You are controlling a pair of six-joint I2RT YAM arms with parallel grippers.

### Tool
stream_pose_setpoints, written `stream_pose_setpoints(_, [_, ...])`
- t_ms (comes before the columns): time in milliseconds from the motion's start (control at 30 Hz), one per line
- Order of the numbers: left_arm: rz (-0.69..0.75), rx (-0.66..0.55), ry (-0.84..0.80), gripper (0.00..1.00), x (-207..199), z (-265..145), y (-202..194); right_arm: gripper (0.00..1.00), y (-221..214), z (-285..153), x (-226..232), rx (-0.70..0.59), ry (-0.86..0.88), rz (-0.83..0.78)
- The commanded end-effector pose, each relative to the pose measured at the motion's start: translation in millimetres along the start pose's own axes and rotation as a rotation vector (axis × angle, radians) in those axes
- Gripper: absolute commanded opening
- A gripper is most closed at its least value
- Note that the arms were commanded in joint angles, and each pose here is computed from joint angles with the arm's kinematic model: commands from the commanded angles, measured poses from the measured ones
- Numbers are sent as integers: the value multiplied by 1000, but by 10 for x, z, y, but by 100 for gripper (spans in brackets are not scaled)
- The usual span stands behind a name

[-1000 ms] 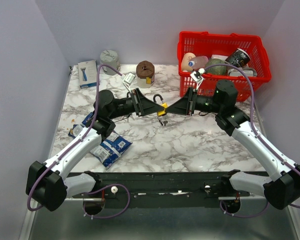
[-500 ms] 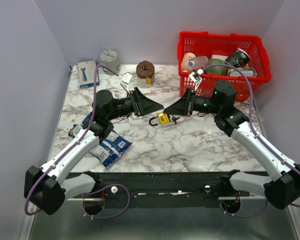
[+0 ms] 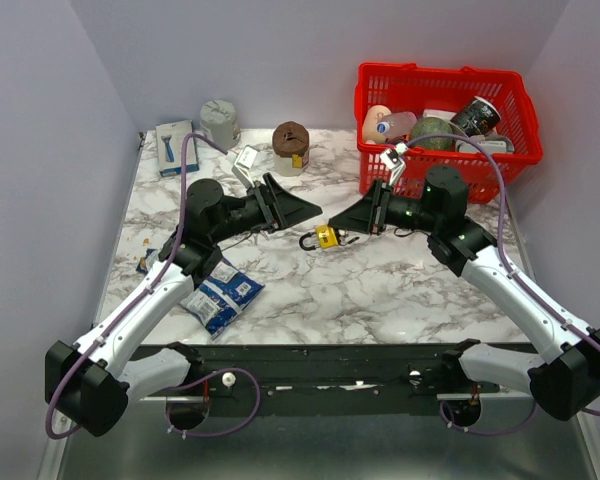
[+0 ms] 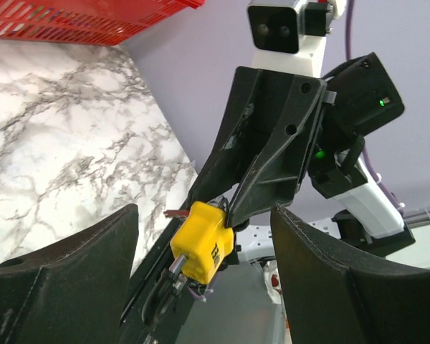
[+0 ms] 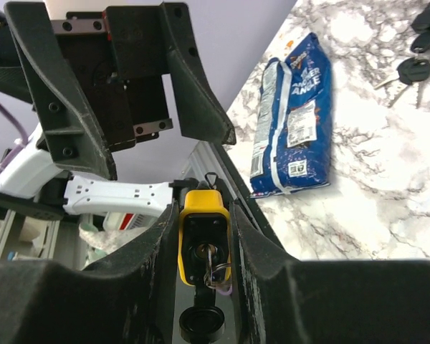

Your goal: Unlock with the key

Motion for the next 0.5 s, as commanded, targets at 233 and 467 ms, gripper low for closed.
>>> stream_pose_setpoints(233, [-320,22,400,81,94,-221,10,1,249,-46,6,-185,-119,-110])
stream_pose_setpoints(467, [-583,58,407,85,181,-145,-139,1,391,-9,-34,-232,-158,-197])
Point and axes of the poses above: each gripper's point midway between its finger pads, its own z axis out along the fingers, its own x axis along the line the jaws close on, y = z × x, the point moved 6 cm from there along -z, back along the fingers, and after that the axes turned 9 degrees about z, right-handed, at the moved point
